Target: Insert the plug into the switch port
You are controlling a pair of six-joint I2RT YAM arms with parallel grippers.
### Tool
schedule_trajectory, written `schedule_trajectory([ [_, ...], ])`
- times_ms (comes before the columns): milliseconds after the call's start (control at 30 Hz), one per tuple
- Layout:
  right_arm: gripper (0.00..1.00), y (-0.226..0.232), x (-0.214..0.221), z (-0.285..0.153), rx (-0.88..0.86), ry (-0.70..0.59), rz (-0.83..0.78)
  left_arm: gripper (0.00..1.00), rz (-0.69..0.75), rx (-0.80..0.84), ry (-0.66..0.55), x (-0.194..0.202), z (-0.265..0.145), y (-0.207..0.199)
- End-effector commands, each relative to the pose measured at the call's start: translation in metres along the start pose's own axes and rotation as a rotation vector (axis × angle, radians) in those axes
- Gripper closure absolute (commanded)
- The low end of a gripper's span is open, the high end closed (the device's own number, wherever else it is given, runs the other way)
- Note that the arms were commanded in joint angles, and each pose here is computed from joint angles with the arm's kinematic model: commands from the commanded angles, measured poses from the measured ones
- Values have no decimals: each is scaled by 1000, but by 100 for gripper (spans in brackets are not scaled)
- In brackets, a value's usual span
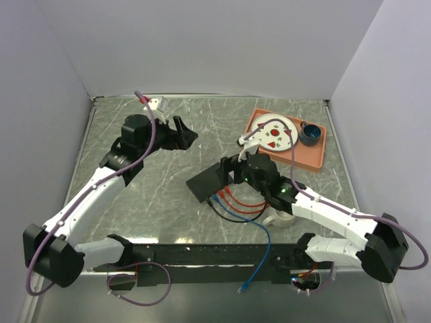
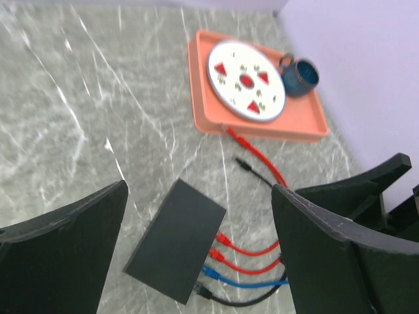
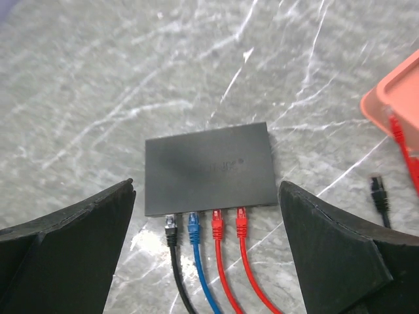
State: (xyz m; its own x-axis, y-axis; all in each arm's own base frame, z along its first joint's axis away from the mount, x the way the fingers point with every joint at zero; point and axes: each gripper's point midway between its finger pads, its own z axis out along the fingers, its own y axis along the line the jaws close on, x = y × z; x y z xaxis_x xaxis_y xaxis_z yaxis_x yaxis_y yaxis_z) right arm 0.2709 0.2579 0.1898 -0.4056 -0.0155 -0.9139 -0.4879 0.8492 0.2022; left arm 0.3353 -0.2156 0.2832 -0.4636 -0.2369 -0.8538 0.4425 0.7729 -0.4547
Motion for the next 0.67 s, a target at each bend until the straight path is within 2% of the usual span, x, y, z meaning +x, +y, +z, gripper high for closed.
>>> schedule_trajectory([
  [0, 1, 2, -43, -29, -5, -106, 17, 3, 33, -30, -173, -47, -32, -9],
  [133, 1, 0, -56, -53, -16, -158, 33, 3, 17, -104, -228, -58, -49, 0],
  [300, 1, -16, -60, -86, 21, -210, 46, 3, 9, -187, -244, -51, -67, 14],
  [533, 1, -57, -48, -115, 190, -245, 70, 3, -4, -253, -287, -37, -92, 30],
  [567, 1, -62, -44, -117, 207, -251, 71, 3, 9, -228, -322, -41, -97, 26],
  [633, 1, -70, -44, -118, 246, -277, 63, 3, 20, -243, -310, -30, -98, 33],
])
